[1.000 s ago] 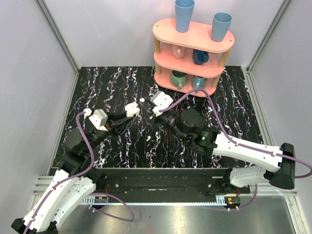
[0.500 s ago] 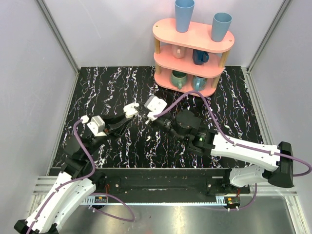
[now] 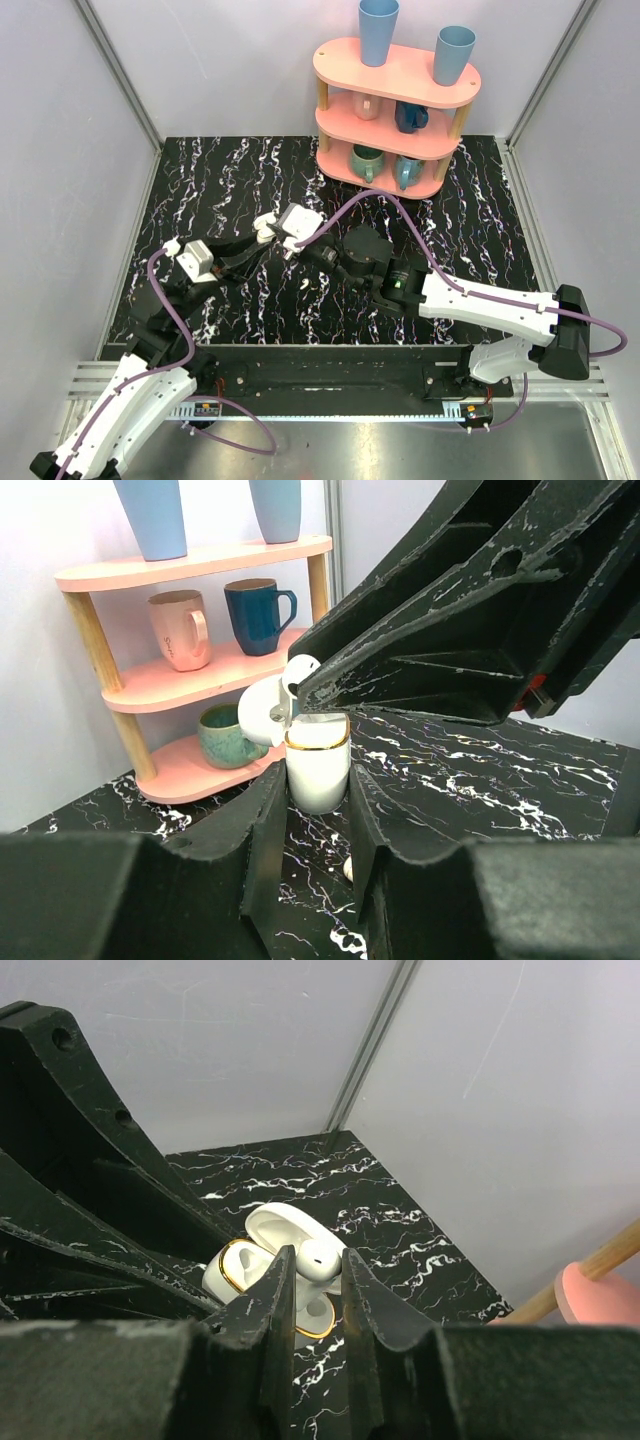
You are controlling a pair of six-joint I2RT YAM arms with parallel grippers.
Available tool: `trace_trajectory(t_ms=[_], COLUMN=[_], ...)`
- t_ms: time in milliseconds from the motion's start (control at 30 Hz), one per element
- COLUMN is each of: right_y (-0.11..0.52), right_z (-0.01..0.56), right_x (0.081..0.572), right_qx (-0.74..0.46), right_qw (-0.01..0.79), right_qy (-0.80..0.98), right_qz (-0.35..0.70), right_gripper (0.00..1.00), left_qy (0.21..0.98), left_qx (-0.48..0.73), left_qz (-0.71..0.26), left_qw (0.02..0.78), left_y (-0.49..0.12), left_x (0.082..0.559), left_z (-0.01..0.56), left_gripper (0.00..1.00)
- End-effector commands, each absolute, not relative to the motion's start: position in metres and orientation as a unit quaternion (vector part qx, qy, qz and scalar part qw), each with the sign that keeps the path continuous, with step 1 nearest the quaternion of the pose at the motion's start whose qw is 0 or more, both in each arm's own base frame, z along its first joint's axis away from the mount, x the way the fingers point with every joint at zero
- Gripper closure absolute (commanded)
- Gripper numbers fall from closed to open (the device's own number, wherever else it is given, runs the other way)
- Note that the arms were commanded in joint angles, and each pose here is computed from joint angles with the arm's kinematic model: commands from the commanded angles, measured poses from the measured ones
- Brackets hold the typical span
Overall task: Insert the wireless bluetooth earbuds into the charging case
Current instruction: Insert the right earbud into the right side groove of the charging case.
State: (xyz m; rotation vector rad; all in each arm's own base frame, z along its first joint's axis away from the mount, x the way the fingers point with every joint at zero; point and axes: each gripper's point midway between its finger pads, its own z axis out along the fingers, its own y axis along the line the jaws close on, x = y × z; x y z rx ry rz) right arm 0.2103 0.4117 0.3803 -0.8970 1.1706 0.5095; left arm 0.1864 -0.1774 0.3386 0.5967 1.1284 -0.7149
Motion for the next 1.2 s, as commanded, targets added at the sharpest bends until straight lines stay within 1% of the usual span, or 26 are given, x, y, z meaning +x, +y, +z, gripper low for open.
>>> trace_trajectory(t_ms=[0,700,1167], right_y=[0.407,0.392,0.398], right_z=[0.410,0.418,0.405], right_x=[0.211,0.213,0.209], right_qx=[-0.385,-0.373,-0.385], right_qw=[0.739,0.755,0.739], right_qy=[0.505,0.499,0.507], right_qz=[0.223,0.208,0.219], right_gripper=[0.85,0.85,0.85], left_qy=[0.471,0.477,0.476], left_qx=[0.273,0.260,0.253], left_qz=[-0.334,-0.328,-0.326], left_qw=[0.769,0.773,0.777], left_y=[-0.175,-0.172,-0.169], left_x=[0.176,0.180,0.180], left_z=[0.364,0.363,0.364], left_gripper=[1.00,1.00,1.00])
